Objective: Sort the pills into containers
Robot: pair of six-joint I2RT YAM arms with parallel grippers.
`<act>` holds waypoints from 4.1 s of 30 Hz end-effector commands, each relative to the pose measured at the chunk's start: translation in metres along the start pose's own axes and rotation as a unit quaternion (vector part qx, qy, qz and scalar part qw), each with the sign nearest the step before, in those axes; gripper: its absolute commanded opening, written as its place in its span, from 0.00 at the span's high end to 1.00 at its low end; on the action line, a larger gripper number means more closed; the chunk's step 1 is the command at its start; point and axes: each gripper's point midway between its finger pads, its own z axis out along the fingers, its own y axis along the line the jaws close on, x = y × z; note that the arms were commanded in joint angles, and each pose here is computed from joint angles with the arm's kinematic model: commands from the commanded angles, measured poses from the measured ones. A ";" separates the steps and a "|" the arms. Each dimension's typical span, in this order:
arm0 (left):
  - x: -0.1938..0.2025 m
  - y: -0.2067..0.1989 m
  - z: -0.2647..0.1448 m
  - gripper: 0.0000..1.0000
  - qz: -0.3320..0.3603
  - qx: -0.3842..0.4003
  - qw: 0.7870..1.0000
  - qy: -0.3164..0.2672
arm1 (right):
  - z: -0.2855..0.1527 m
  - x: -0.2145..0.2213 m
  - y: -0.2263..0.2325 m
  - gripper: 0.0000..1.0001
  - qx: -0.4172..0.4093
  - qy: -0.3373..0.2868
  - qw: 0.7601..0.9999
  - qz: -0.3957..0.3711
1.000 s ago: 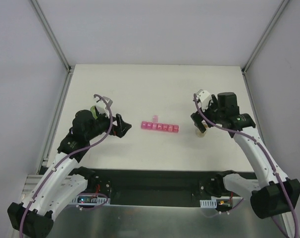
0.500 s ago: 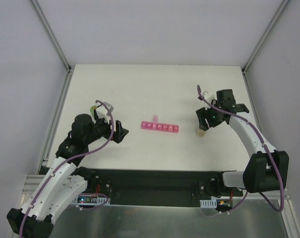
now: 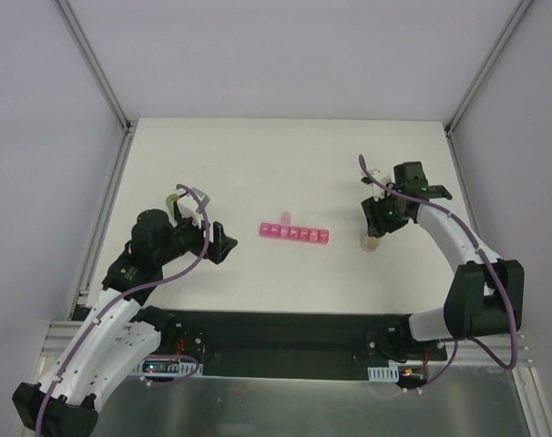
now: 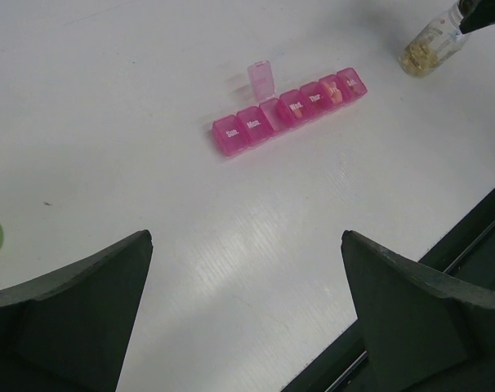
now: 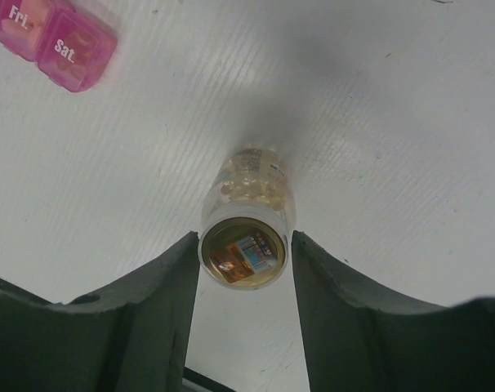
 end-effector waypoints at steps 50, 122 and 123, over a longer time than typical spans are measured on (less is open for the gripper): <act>-0.019 -0.192 0.096 0.01 0.300 0.263 0.903 -0.159 | -0.135 -0.035 0.194 0.85 -0.322 -0.145 0.921 -0.164; 0.006 -0.197 0.104 1.00 0.089 0.244 0.964 -0.059 | -0.119 -0.065 0.212 0.16 -0.400 -0.191 0.896 0.016; 0.006 -0.198 0.104 1.00 0.088 0.246 0.963 -0.059 | -0.119 -0.065 0.212 0.17 -0.404 -0.190 0.894 0.017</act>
